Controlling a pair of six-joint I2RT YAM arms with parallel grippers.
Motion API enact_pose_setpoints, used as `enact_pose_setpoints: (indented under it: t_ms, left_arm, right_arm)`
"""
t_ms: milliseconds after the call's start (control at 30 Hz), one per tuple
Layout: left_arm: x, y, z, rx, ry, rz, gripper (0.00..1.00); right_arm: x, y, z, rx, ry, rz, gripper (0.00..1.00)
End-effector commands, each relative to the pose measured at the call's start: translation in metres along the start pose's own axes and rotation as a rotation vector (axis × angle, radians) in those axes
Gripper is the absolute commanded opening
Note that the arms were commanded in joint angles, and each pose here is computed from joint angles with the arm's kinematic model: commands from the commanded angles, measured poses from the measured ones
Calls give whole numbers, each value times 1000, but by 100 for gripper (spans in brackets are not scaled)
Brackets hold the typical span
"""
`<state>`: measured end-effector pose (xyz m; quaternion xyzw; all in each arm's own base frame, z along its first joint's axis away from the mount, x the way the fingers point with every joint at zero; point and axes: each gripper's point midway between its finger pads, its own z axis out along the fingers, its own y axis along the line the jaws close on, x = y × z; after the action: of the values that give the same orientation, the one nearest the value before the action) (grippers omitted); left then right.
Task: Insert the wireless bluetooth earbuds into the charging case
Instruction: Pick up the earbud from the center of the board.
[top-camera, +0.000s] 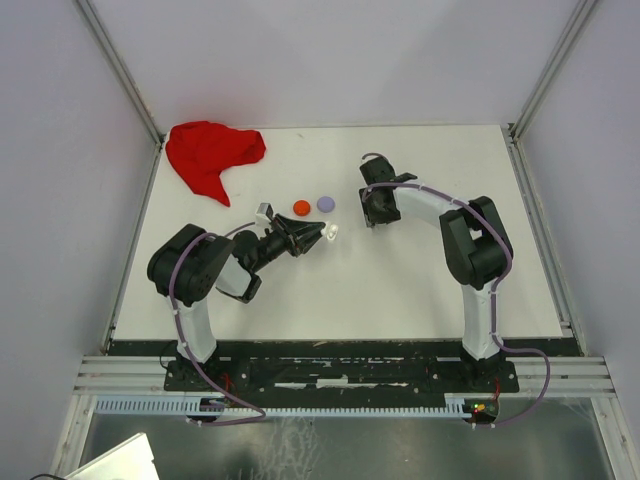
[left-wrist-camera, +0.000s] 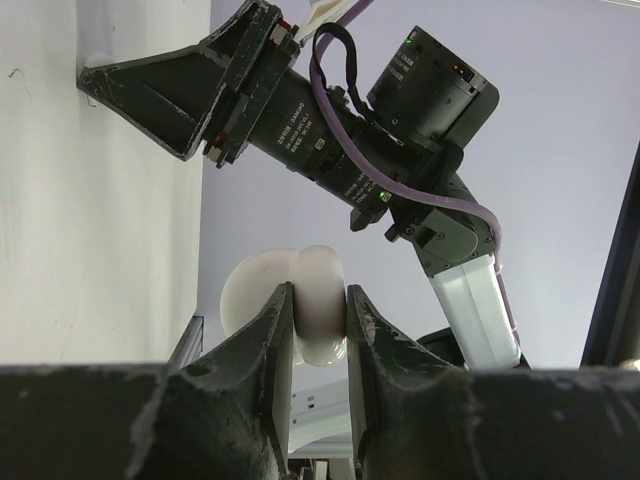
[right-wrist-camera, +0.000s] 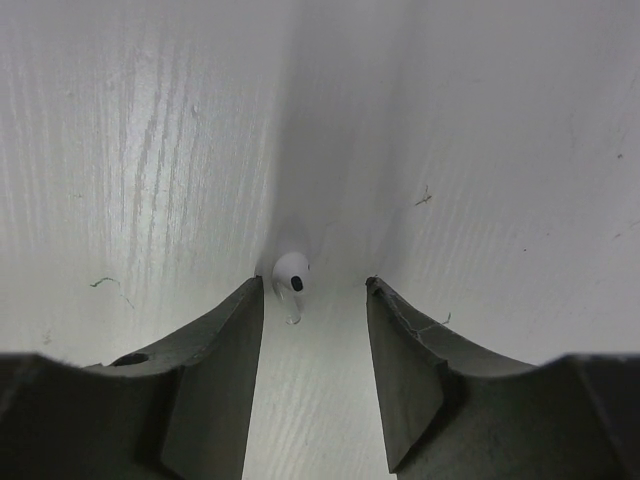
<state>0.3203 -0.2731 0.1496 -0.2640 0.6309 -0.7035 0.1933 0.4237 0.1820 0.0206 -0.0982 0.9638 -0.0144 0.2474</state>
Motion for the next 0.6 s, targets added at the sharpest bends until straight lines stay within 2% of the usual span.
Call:
enact_pose_setpoints:
  t_ms: [0,567]
  left_arm:
    - [12,-42,-4,187,53,152,3]
    - [12,-41,-4,183,54,152,3]
  right_arm:
    - [-12,4,0,-27,-4,16,52]
    - [-12,9,6,-57,34,15,43]
